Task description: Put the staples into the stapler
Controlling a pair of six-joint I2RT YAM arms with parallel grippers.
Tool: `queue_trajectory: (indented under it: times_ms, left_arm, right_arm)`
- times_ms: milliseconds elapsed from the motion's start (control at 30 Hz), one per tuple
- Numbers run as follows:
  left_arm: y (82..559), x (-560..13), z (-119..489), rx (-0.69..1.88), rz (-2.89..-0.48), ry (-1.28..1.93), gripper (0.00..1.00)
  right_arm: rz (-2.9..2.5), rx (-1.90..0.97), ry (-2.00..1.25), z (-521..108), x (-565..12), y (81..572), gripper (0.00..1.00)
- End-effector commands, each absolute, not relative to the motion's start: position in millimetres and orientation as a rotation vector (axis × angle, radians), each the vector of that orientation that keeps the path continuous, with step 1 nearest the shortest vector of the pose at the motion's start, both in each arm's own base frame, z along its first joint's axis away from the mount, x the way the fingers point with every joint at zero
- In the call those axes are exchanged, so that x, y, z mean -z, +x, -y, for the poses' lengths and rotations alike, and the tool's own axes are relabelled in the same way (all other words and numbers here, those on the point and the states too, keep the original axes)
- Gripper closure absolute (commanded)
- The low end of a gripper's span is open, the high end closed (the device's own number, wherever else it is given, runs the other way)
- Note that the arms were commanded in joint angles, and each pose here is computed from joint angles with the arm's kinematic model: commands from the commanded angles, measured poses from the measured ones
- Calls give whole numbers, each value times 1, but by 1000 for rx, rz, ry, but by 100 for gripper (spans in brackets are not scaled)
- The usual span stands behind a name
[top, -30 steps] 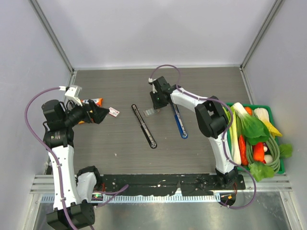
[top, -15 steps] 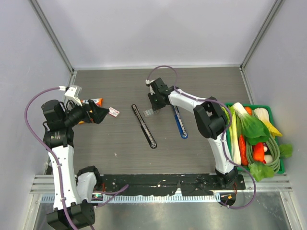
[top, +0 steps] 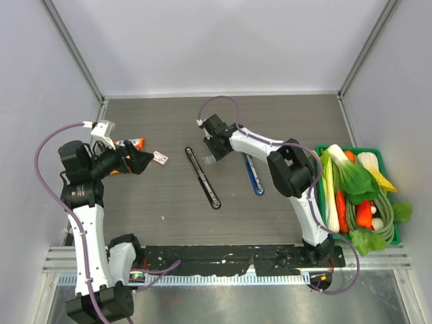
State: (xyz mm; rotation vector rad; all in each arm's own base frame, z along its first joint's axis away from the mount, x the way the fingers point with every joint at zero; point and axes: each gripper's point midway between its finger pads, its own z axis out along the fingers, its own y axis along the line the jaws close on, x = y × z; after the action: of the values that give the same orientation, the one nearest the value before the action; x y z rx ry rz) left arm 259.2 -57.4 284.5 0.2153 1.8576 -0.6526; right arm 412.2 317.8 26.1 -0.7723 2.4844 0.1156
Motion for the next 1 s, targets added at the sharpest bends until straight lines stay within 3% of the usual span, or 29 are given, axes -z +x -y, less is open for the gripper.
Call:
queue_trajectory:
  times_ms: [0,333,967]
  left_arm:
    - [260,-292,58,658,-1827,228,0]
    - [260,-292,57,656,-1826,225,0]
    - [261,-291,57,659,-1829,219,0]
  right_arm:
    - [-2541,-51,-837,-307,-19,403,70]
    - [-2493,-94,-815,-313,-34,407,78]
    - [-2339,-67,-782,-314,-86,427,83]
